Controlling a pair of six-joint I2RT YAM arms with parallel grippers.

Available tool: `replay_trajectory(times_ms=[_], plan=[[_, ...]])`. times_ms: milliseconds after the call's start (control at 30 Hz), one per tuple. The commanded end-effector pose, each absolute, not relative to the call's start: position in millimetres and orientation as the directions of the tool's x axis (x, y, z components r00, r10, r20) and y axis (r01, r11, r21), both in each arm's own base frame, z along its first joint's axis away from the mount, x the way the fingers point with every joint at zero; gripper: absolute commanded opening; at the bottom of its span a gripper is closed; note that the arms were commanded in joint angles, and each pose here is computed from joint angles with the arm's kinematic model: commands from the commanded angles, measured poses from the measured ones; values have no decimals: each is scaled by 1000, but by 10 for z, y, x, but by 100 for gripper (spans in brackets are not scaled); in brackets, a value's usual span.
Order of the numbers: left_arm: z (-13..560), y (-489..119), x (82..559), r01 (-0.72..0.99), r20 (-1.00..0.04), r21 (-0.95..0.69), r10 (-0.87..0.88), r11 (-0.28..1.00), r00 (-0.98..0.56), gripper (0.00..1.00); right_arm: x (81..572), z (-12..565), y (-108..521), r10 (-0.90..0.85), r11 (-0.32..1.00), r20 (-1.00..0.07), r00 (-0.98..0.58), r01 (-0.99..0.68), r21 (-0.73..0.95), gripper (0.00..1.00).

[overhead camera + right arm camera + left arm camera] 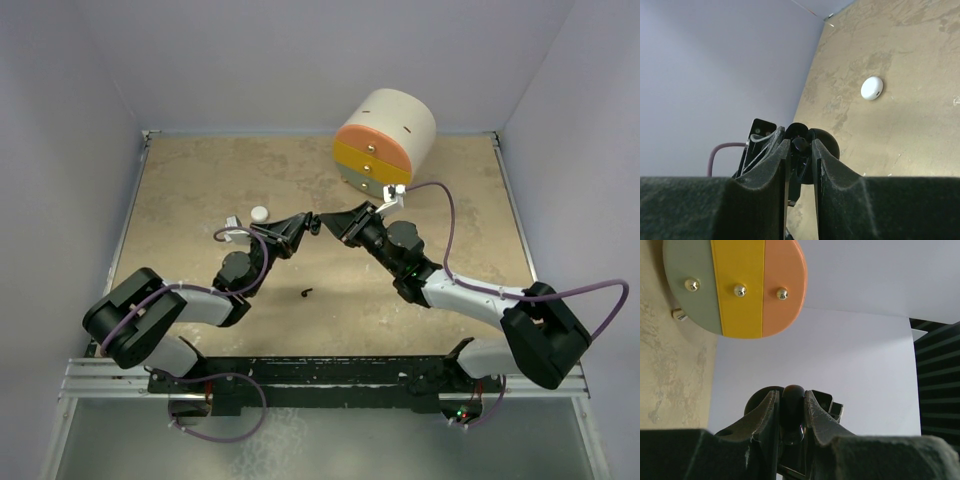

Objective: Insert the wireless bluetooth earbuds into the charging case
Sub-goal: Place the earbud in the charging case.

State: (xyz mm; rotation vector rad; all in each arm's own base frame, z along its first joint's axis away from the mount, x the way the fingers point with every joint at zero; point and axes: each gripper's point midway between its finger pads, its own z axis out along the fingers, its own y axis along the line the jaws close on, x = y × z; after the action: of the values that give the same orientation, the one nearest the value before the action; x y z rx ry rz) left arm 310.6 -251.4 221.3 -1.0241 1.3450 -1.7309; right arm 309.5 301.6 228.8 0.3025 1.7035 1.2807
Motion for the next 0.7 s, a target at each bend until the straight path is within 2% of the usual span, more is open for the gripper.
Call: replay_trajectory(times_ms=[0, 167, 667], plan=[[2503, -2508, 3146, 141, 176, -956, -888, -257, -425, 0, 3196, 2415, 2946, 694, 444, -554, -461, -332, 832, 26], [2487, -2516, 3152, 137, 177, -957, -887, -257, -425, 0, 3212, 2390, 2927, 694, 457, -560, -453, -325, 828, 34], [2339, -2496, 3166, 90, 165, -972, -900, -218, -403, 0, 3289, 2454, 2760, 698, 528, -607, -380, -300, 794, 42]])
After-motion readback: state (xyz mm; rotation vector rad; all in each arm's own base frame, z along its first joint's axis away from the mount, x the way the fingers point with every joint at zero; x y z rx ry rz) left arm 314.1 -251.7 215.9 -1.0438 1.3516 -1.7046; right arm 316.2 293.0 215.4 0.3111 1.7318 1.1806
